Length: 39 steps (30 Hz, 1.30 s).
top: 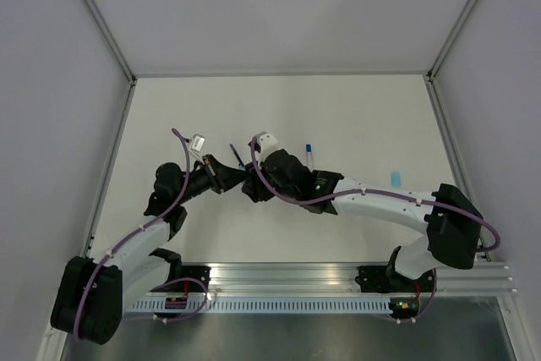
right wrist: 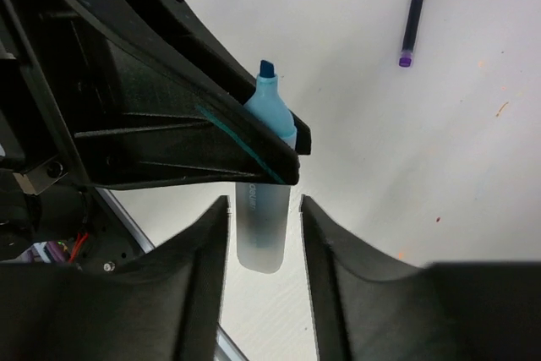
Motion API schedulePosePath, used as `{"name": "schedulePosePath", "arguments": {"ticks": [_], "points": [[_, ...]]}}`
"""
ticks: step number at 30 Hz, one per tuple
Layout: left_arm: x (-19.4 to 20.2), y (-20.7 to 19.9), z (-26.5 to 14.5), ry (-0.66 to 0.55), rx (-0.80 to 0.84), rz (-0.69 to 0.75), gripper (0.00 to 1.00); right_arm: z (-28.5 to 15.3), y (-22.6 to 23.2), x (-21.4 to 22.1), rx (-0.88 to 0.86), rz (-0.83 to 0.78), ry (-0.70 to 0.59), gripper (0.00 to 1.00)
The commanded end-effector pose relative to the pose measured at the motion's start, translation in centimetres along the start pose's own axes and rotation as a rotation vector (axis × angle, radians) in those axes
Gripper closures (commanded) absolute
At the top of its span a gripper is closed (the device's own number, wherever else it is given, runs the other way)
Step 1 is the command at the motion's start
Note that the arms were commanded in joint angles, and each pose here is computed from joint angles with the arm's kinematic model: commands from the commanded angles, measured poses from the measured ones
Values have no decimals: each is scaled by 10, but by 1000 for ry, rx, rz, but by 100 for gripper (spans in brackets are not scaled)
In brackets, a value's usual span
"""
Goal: Insert the pens into the pen caps
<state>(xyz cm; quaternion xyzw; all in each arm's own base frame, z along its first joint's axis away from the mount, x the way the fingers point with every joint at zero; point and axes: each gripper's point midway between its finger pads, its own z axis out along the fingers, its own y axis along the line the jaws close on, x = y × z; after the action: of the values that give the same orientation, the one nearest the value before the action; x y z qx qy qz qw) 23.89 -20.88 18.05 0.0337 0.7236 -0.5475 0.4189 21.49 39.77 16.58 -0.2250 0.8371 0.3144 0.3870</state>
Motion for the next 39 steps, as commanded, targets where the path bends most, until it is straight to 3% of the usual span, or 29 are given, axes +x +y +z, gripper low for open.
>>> {"name": "schedulePosePath", "arguments": {"ticks": [1, 4, 10, 16, 21, 25, 32, 37, 38, 39], "points": [[3, -28, -5, 25, 140, 13, 98, -30, 16, -30, -78, -44, -114, 46], [4, -46, -10, 41, 220, 36, 98, -46, 14, -16, -104, -68, -87, 34], [3, -72, -23, 38, 313, 83, 98, -78, 25, -3, -245, -62, -116, 27], [6, -85, -31, 41, 367, 99, 98, -75, 42, 4, -361, -44, -119, 26], [6, -94, -36, 39, 407, 109, 98, -74, 57, -2, -439, -19, -152, 32], [5, -94, -36, 33, 405, 110, 98, -72, 63, -4, -480, -8, -178, 43], [4, -96, -37, 22, 410, 115, 98, -70, 73, 10, -570, 25, -164, 52], [4, -96, -38, 19, 410, 114, 98, -72, 74, 12, -593, 38, -176, 74], [4, -97, -38, 19, 413, 114, 98, -72, 73, 11, -590, 41, -183, 81], [5, -97, -39, 22, 415, 112, 97, -72, 73, 10, -588, 40, -186, 100]]}}
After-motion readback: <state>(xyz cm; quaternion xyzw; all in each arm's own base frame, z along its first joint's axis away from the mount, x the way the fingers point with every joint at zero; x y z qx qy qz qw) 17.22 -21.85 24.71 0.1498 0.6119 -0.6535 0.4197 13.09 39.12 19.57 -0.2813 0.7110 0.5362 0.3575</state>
